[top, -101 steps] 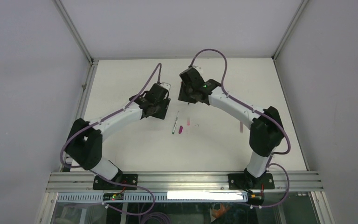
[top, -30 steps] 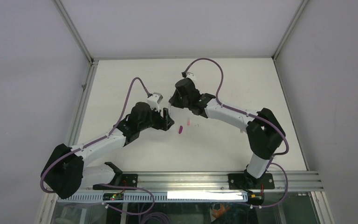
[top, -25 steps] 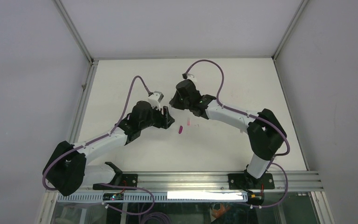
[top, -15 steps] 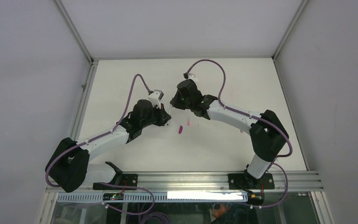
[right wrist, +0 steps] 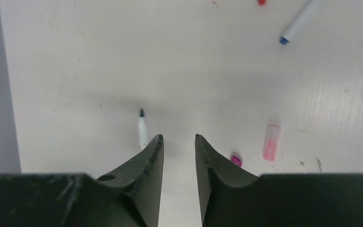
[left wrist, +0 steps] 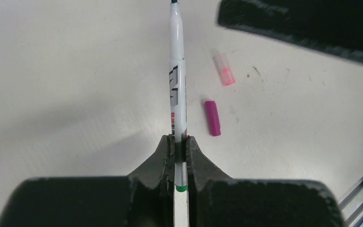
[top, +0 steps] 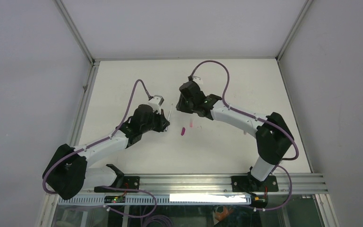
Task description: Insert the pens into the pen caps
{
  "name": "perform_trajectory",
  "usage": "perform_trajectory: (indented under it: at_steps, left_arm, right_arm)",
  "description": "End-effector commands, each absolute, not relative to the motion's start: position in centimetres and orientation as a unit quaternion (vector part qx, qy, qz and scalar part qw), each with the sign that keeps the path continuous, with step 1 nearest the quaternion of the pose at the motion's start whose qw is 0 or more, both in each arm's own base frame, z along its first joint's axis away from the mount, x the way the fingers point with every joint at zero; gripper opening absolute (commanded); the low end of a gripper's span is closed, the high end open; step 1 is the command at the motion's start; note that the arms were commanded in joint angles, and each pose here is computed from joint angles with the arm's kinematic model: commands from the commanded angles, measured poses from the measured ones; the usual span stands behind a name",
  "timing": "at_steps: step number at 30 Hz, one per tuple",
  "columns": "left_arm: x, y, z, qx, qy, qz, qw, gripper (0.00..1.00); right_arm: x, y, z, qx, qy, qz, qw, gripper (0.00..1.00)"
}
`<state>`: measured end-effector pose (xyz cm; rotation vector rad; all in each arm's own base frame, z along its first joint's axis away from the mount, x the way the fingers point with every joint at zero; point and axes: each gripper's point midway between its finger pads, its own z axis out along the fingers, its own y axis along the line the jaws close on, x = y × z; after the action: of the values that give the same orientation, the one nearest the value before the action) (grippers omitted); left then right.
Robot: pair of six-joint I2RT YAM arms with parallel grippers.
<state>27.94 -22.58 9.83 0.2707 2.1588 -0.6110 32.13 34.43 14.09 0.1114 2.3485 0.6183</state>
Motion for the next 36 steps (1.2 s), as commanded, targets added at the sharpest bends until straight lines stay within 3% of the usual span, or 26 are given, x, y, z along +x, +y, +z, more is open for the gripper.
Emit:
perform_trajectory:
  at_steps: [1,7,17,28,36]
  left_arm:
    - [26.7,-20.2,9.9,0.110,0.868,-0.205,0.438,0.00]
    - [25.0,-18.5,10.0,0.104,0.867,-0.199,0.445,0.00]
    - [23.4,-18.2,10.8,0.118,0.854,-0.222,0.456,0.00]
    - [22.1,-18.1,11.0,0.127,0.848,-0.241,0.455,0.00]
    - [22.2,-18.0,11.5,0.128,0.844,-0.241,0.462,0.00]
  right_arm:
    - [30.9,30.1,16.7,0.095,0.921,0.163,0.341,0.33]
    - [27.5,29.1,12.8,0.101,0.962,0.102,0.230,0.33]
    - [27.4,30.9,5.4,0.087,0.984,0.034,0.149,0.33]
    - [27.8,32.2,4.4,0.080,0.985,0.024,0.149,0.32]
    - [28.9,32.0,8.0,0.065,0.971,0.029,0.228,0.31]
